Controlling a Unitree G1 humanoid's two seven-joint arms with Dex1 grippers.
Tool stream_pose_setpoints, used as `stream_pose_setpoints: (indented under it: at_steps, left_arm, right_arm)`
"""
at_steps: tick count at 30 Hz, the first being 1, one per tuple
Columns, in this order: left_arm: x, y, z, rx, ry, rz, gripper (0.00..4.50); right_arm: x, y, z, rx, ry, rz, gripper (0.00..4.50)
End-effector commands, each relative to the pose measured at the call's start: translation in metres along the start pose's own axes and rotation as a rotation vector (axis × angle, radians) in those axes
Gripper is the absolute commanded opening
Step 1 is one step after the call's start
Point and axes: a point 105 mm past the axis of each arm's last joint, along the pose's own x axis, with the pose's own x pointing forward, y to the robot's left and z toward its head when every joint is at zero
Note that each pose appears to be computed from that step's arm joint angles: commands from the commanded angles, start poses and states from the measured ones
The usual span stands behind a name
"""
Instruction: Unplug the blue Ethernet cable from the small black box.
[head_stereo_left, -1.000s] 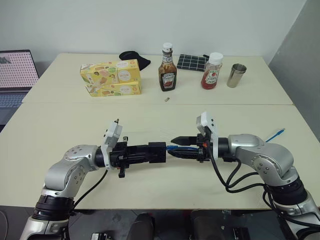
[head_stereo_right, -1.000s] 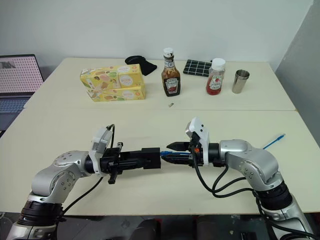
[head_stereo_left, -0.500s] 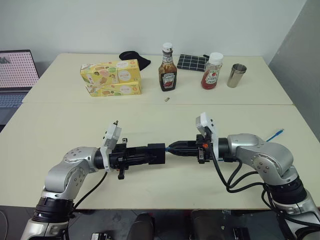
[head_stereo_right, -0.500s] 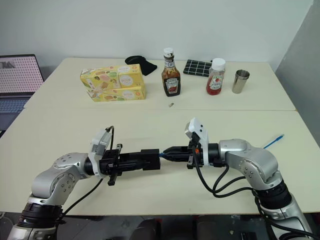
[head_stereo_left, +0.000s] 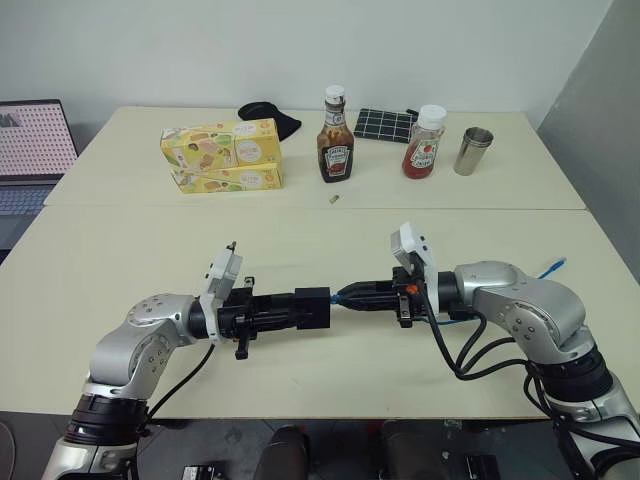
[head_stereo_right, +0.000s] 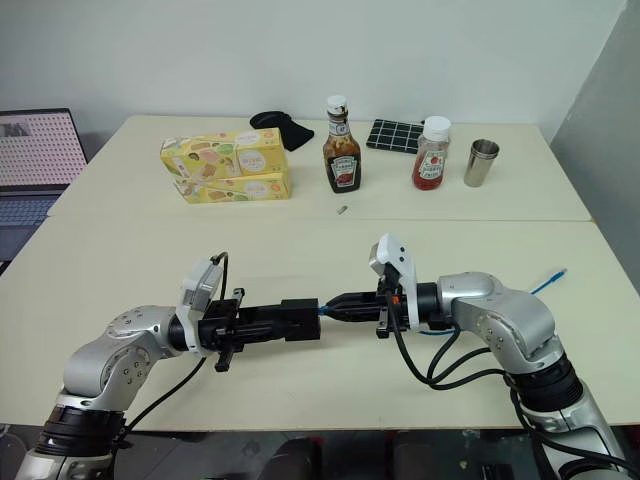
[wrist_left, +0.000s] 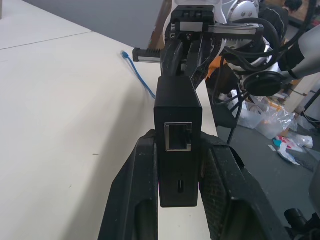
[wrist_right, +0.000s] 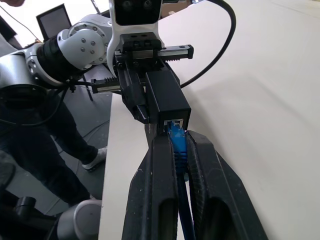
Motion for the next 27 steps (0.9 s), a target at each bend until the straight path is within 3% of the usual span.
stream_pose_setpoints:
  at_steps: [1, 4, 27]
  left_arm:
    - [-0.001, -0.001, 0.002, 0.019, -0.008, -0.002, 0.77]
    - [-0.001, -0.001, 0.002, 0.019, -0.010, -0.002, 0.77]
    - [0.008, -0.001, 0.004, 0.022, -0.030, -0.007, 0.77]
  right_arm:
    - [-0.007, 0.001, 0.014, 0.015, -0.059, 0.008, 1.18]
    - [-0.007, 0.003, 0.015, 0.062, -0.075, 0.021, 1.70]
    - [0.006, 0.006, 0.001, 0.058, -0.044, -0.024, 1.70]
